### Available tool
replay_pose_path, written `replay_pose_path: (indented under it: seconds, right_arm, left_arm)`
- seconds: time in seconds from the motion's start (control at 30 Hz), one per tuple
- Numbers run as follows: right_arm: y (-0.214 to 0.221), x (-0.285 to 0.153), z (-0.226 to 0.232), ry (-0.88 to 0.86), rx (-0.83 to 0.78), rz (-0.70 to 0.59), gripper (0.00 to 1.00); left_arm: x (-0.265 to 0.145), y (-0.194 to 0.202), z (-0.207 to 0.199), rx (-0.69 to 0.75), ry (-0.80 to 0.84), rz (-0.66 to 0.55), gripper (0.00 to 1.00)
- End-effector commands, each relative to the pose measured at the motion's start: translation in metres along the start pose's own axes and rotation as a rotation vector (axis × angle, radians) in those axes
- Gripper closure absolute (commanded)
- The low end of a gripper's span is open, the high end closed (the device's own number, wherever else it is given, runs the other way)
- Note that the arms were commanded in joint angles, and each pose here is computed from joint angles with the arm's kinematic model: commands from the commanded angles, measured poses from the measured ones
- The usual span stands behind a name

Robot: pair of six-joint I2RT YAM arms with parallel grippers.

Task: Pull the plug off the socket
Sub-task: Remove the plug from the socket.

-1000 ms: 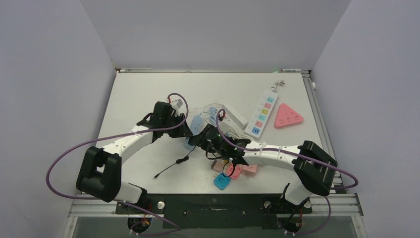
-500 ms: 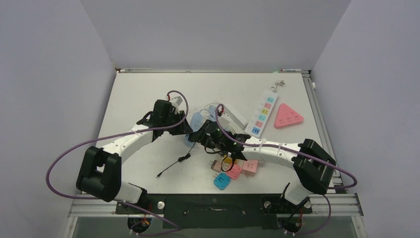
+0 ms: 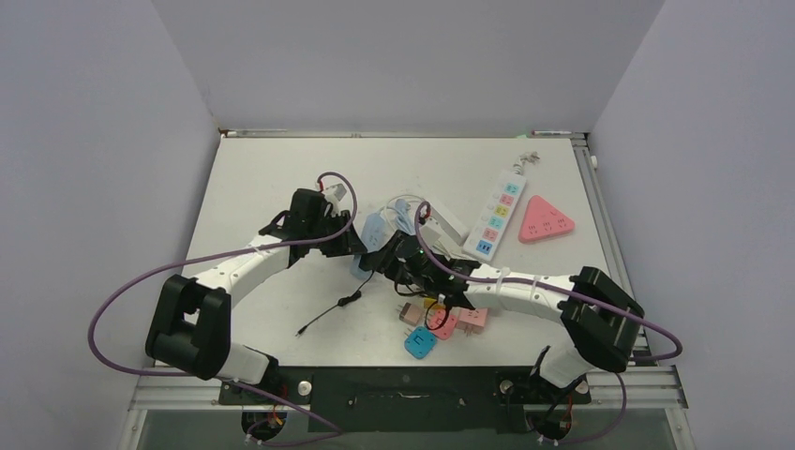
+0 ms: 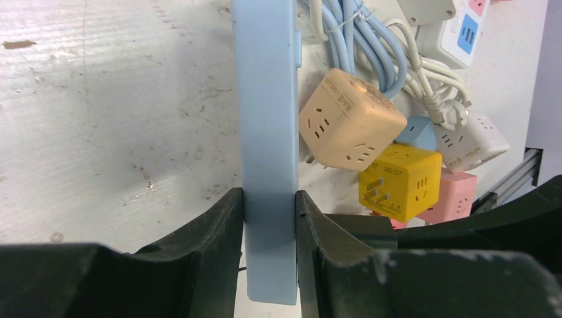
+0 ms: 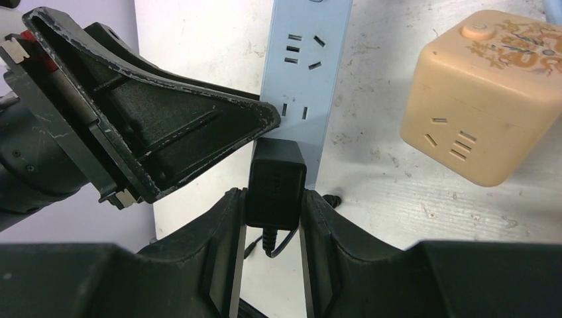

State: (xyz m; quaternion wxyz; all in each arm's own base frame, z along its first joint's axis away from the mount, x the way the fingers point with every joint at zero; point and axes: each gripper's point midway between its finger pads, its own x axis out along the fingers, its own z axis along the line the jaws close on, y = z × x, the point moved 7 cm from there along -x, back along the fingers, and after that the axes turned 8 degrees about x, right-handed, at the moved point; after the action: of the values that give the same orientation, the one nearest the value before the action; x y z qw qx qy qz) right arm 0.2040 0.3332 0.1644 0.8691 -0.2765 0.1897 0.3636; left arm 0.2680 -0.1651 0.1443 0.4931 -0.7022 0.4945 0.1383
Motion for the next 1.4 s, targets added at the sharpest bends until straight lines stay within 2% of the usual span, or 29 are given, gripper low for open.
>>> replay_pose_path:
  seconds: [0.0,0.23,0.47,0.93,1.37]
  right_arm:
    - [-0.016,-0.012,-0.001,-0.043,0.041,-0.071,0.95]
    - [-0.011,-0.02,-0.025,0.0,0.047,-0.059,0.95]
    - [-0.012,-0.023,-0.026,0.0,0.049,-0.063,0.95]
    - [-0.014,-0.016,0.035,-0.101,0.005,-0.086,0.95]
    - [-0.008,-0.011,0.061,-0.164,0.02,-0.085,0.95]
  left_arm:
    - [-0.004,-0.011,-0.003,-0.003,0.049,-0.023,1.0]
    - [-0.004,-0.012,0.0,-0.011,0.042,-0.028,1.0]
    - [-0.003,-0.012,0.002,-0.008,0.032,-0.028,1.0]
    - [0.005,-0.002,-0.009,0.044,0.019,0.016,1.0]
    - [0.006,0.002,-0.015,0.063,0.024,0.033,1.0]
